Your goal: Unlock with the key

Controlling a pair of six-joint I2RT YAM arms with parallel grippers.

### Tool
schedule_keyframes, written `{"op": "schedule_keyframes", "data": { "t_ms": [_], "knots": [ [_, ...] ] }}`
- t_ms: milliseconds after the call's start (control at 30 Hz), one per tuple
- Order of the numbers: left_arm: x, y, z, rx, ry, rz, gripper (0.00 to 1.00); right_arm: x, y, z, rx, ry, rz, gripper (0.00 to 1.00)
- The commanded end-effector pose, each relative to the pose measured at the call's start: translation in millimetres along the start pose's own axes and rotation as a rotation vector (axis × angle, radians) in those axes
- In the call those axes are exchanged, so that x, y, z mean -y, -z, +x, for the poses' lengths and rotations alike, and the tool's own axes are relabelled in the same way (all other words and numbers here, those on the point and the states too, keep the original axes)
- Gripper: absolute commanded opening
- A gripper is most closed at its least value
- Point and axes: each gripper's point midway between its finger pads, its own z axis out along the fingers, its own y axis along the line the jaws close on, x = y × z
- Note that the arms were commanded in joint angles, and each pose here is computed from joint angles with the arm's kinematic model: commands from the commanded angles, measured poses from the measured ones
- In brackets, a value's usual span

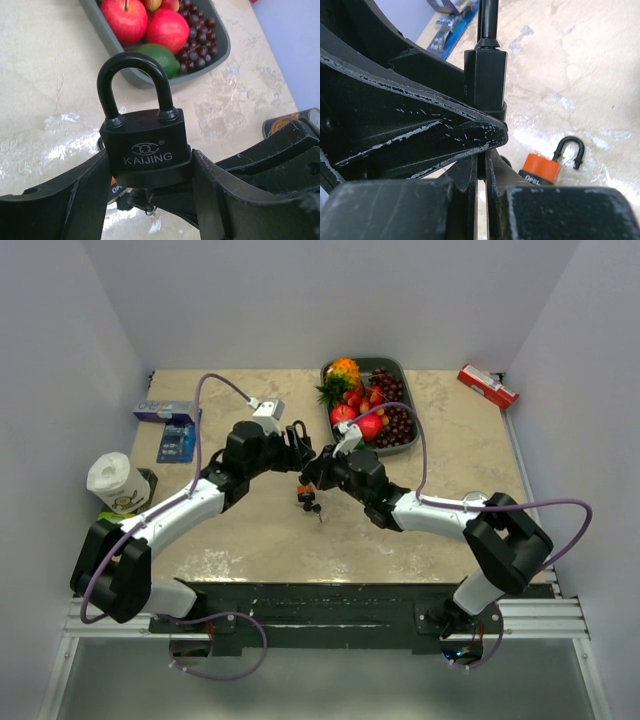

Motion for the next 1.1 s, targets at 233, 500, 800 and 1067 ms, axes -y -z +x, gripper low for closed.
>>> {"op": "schedule_keyframes", "data": {
  "t_ms": [233,500,800,1067],
  "knots": [
    [9,12,40,-0.203,-0.009,0.068,0.00,-3,3,-16,0.120,-0.099,0.052,0.12],
    [2,9,39,-0.206,-0.016,0.045,0.00,2,7,-2,0.087,-0.116,0.074,0.24],
    [-3,8,37,-0.203,-0.029,0.021,0.00,1,9,15,0.044,-0.114,0.072,0.34],
    [-4,8,37,-0.202,-0.026,0.021,0.00,-9,9,24,0.020,-0.106,0.039,0.39]
  ]
}}
